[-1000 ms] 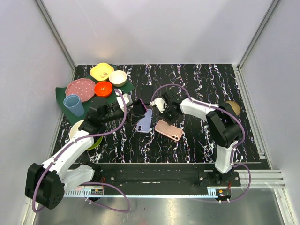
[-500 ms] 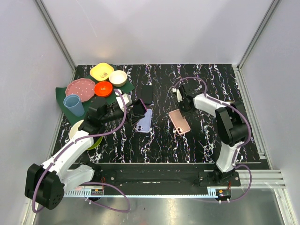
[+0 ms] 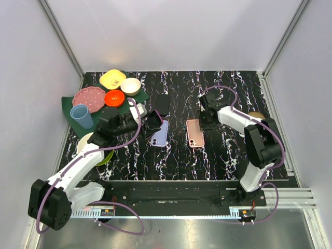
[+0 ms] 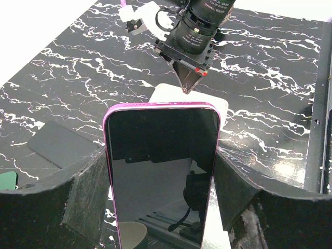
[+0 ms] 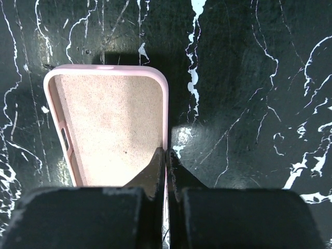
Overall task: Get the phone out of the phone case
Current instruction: Place the phone case at the center of the board.
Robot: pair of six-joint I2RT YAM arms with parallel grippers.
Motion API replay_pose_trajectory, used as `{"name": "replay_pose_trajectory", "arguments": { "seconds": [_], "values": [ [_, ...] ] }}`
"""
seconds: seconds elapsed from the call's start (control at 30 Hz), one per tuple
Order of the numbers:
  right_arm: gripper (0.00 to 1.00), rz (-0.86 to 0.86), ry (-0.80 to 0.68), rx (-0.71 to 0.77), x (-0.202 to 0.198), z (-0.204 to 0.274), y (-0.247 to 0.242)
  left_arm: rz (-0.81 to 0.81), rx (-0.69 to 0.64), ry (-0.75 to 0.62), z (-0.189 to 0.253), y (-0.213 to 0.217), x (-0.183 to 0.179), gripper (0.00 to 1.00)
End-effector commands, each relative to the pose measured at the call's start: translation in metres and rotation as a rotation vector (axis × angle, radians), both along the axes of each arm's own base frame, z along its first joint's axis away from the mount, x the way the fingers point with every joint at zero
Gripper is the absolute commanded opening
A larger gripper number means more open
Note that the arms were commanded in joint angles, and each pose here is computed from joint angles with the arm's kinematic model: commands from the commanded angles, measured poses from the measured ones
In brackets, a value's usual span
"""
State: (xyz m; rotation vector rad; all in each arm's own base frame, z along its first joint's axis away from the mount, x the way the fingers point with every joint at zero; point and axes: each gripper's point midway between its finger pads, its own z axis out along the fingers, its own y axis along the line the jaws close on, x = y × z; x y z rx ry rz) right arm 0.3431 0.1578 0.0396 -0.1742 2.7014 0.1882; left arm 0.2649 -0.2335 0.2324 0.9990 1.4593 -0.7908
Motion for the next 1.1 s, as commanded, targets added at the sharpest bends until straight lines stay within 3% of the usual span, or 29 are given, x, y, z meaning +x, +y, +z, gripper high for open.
{"name": "replay_pose_trajectory", "arguments": {
  "seconds": [0.0,0.27,0.3,0.33,0.43,0.47,0.57,0.77,1.07],
  "values": [
    [0.0,-0.1,-0.023,0.053,0.011,0.007,0.01,0.004,-0.056,-0.129,0.043,-0.002,0.009,0.31],
    [0.04,-0.127,-0.012,0.062,0.015,-0.001,0.013,0.002,-0.054,-0.128,0.042,-0.002,0.009,0.31],
    [0.09,-0.126,-0.016,0.064,0.014,0.0,0.013,0.002,-0.056,-0.131,0.043,-0.002,0.009,0.31],
    [0.21,-0.119,-0.022,0.064,0.014,0.001,0.013,0.001,-0.056,-0.13,0.043,-0.002,0.009,0.31],
    [0.39,-0.092,-0.048,0.078,0.016,0.012,0.015,0.0,-0.056,-0.128,0.043,-0.003,0.009,0.31],
    [0.51,-0.084,-0.061,0.082,0.018,0.017,0.016,0.001,-0.057,-0.126,0.043,-0.003,0.009,0.31],
    [0.62,-0.028,-0.112,0.086,0.023,0.037,0.018,0.001,-0.055,-0.129,0.042,-0.002,0.008,0.31],
    [0.66,0.182,-0.27,0.166,0.025,0.09,0.034,0.063,-0.08,-0.095,0.046,0.001,0.016,0.31],
    [0.66,0.444,-0.664,0.412,0.017,0.197,0.074,0.208,-0.102,0.015,0.049,0.008,0.045,0.33]
  ]
}}
